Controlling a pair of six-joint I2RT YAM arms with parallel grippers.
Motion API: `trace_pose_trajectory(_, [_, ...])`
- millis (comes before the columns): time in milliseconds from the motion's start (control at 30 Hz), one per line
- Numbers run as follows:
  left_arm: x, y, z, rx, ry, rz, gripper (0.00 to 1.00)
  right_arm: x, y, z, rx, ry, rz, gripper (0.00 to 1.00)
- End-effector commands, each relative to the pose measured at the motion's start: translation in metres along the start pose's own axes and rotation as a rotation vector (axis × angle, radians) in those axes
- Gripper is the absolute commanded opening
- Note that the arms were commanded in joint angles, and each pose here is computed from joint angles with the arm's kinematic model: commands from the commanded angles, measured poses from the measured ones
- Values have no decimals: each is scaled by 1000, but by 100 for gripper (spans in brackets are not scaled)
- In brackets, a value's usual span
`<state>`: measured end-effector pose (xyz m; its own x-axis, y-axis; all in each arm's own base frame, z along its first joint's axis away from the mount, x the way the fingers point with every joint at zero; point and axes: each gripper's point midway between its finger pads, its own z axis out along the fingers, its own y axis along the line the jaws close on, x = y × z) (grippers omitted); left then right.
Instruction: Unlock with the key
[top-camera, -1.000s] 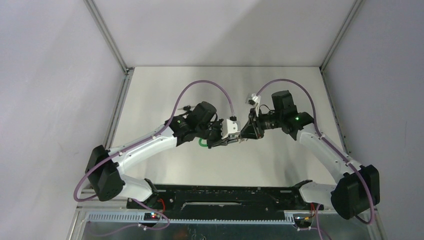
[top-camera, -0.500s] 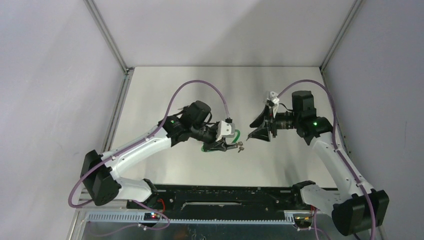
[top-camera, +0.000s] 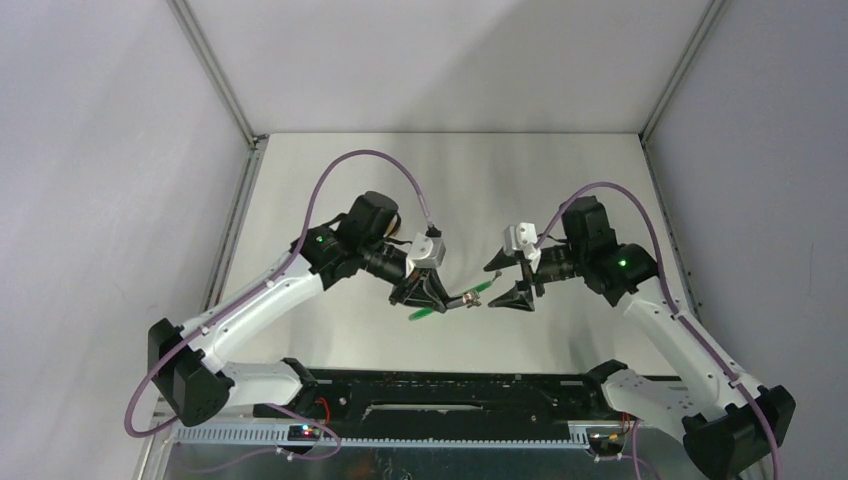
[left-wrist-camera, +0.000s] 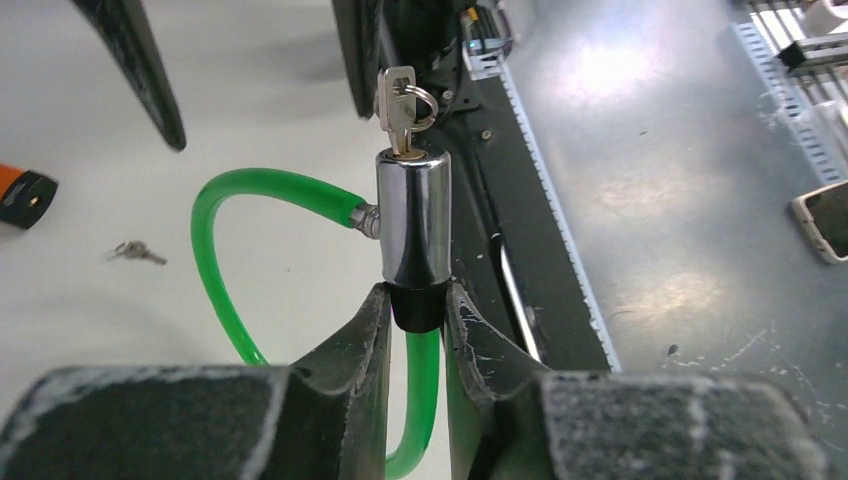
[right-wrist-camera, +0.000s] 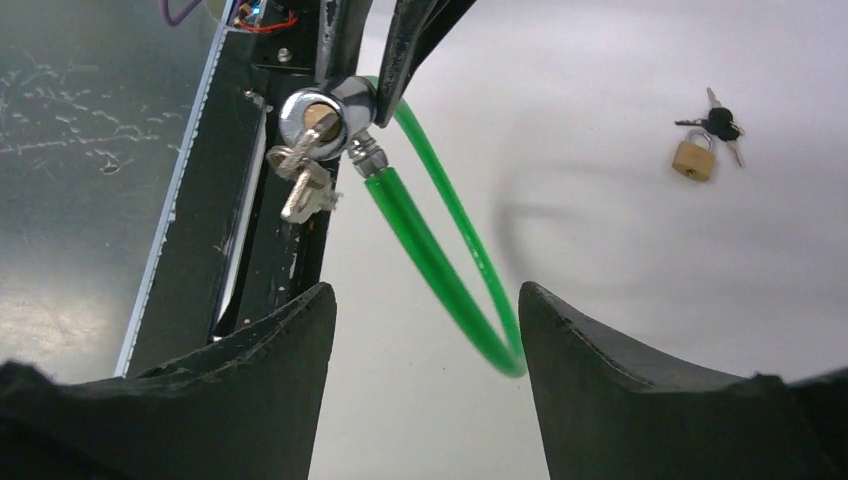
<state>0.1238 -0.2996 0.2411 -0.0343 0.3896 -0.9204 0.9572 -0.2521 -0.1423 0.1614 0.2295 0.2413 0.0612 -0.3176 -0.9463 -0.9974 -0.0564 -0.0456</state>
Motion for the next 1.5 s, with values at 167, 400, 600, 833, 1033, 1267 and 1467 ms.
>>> trace_pose_trajectory(167, [-54,-31,-16,103,-159,131,0,-7,-7,26,-1,44,-107,65])
trace_pose_trajectory(400, [-59,-32,-22,94,-191,126,0,4,-7,39,-23,80,-54,20])
trace_pose_trajectory(600, [-62,-33,-28,111,-231,131,0,12,-30,31,66,92,49,0])
trace_pose_trajectory(833, [-58,-30,-32,100,-239,118,0,14,-45,19,135,86,97,0])
trace_pose_trajectory(1033, [-53,-12,-44,11,-236,89,0,12,-74,3,267,58,174,0])
trace_pose_trajectory(1267, [-29,43,-98,-290,-235,-100,0,37,-123,-7,433,72,376,13])
trace_pose_trajectory(1467, [28,72,-150,-567,-202,-426,0,45,-149,10,449,45,496,15])
